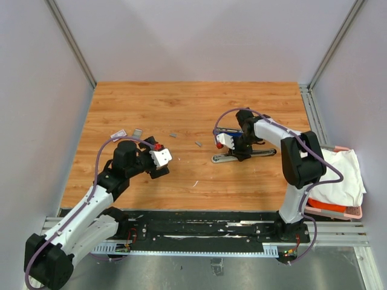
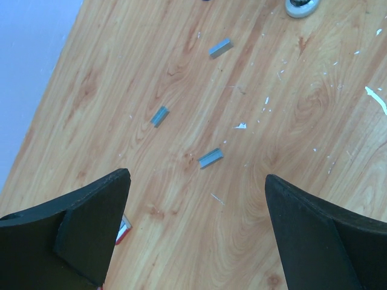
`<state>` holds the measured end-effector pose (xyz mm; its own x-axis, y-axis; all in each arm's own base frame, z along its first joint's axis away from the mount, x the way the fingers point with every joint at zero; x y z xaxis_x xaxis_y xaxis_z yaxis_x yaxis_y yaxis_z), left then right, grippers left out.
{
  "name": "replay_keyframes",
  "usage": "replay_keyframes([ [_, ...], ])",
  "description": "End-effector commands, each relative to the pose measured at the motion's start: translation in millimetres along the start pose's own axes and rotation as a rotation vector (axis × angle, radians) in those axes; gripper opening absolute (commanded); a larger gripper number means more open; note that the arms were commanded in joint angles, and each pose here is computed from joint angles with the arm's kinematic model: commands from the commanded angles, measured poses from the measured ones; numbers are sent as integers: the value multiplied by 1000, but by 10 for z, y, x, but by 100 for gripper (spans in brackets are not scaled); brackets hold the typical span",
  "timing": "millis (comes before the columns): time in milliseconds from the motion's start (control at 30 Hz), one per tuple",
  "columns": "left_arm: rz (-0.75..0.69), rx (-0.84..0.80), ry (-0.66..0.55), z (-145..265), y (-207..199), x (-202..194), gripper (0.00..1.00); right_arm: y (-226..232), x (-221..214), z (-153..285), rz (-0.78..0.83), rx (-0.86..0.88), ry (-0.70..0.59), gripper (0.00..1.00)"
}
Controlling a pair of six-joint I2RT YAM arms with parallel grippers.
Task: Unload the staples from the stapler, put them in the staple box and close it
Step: Place the stapler at the center of the board.
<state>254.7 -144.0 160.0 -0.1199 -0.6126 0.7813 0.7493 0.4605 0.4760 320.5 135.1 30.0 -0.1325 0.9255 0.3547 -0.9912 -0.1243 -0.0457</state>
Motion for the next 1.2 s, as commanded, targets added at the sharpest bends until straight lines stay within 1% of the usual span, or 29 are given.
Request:
replay_keyframes([
  [0, 19, 62, -3, 29, 82, -32, 98, -261, -111, 109, -19, -60, 34, 13],
  [200, 25, 70, -7, 27, 86, -35, 98, -396, -184, 45, -79, -70, 61, 14],
  [400, 25, 76, -9, 19, 82, -54, 98, -506, -133, 31, -159, -96, 38, 14],
  [667, 27, 84, -9, 13, 89, -67, 98, -456, -284, -156, -216, -93, 78, 15],
  [900, 28, 87, -7, 9, 87, -81, 98, -431, -338, -210, -233, -93, 93, 20],
  [1167, 30, 90, -8, 2, 89, -87, 98, -432, -332, -216, -230, -102, 87, 29],
])
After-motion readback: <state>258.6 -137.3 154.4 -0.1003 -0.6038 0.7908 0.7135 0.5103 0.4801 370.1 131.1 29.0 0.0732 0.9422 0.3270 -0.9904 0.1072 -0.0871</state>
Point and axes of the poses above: each gripper's point midway between its finger pads, its own z axis back along the fingers, its own y axis along the line the jaws close on, x = y × z, the point moved 1 cm from there along z, back along the fingers, and after that the axes turned 2 degrees about z, right-handed, at the moved point
